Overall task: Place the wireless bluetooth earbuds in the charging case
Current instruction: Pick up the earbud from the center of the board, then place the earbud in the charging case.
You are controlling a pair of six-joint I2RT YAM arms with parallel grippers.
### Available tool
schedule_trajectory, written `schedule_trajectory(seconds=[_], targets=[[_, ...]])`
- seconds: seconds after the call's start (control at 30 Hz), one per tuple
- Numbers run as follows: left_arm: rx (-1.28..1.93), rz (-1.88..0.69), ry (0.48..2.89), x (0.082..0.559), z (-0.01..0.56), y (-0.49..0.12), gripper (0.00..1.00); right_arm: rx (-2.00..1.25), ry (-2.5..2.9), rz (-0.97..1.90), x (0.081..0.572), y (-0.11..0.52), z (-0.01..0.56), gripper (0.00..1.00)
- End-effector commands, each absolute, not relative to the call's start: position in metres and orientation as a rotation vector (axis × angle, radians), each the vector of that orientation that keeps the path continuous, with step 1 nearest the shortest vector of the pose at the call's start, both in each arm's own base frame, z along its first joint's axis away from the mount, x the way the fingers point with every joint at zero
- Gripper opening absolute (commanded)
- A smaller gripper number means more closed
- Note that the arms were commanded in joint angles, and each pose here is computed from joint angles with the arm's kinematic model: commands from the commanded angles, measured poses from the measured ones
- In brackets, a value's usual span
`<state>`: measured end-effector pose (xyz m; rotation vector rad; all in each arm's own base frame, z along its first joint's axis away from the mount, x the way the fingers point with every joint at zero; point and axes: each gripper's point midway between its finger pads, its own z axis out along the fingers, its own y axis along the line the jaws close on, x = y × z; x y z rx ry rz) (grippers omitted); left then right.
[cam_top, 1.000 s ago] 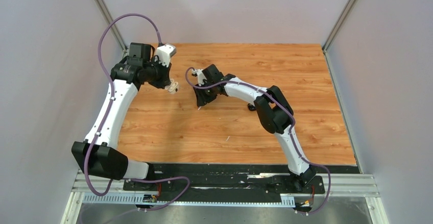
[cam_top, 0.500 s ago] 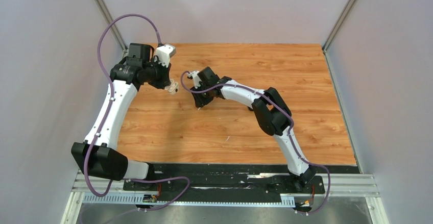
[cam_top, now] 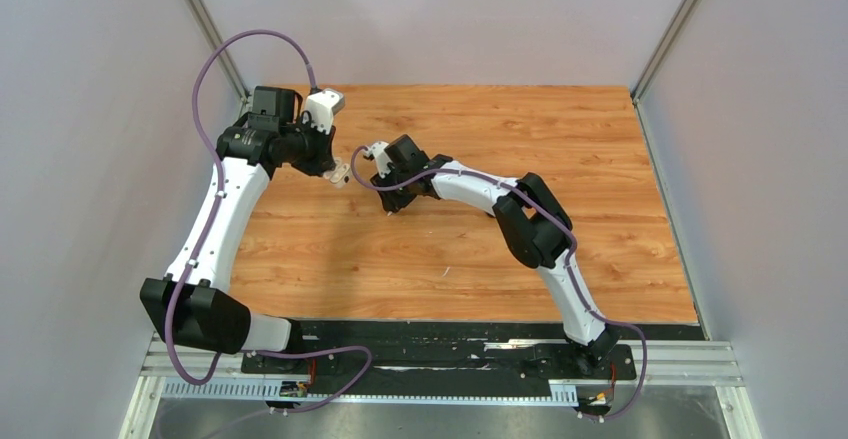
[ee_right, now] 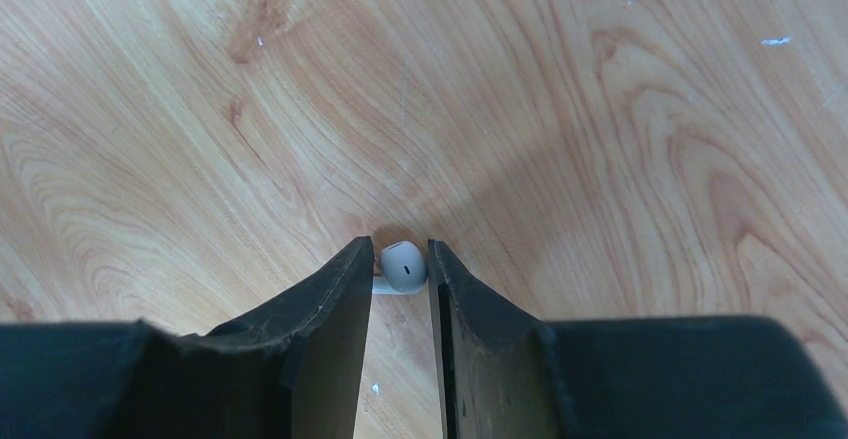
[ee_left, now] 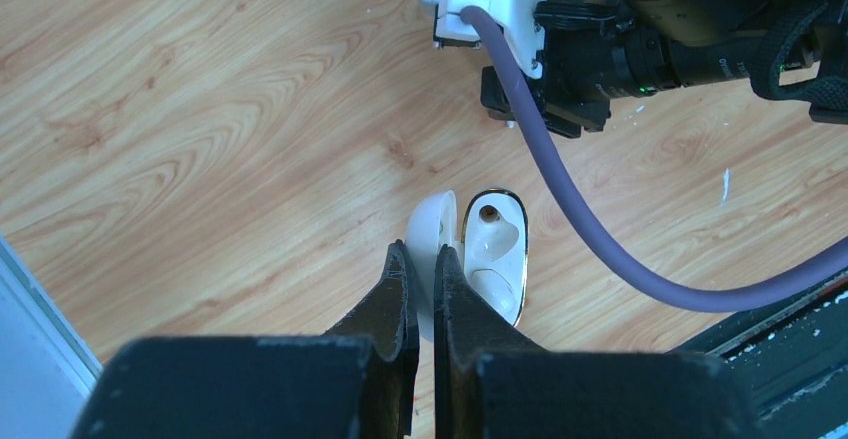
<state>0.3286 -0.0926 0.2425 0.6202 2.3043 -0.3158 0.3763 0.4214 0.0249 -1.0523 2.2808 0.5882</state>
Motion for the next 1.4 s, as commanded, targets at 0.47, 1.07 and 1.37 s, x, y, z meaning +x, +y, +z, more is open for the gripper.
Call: schedule_trajectory(seconds=[0.47,1.07,1.37], targets=[[0.606,-0.421,2.266,0.344,0.251,-0.108,0.00,-1.213,2.067,0.410,0.386,0.394,0.079,0.00],[0.921,-0.814,2.137,0.370,0.268,-0.218,0.00,-1.377,0.825,0.277,0.321,0.352,0.338,0.00],[1.069,-0.978,1.998,0.336,0.291,-0.248,0.00,-1.458,0.629,0.239,0.311,0.363,0.338,0.00]])
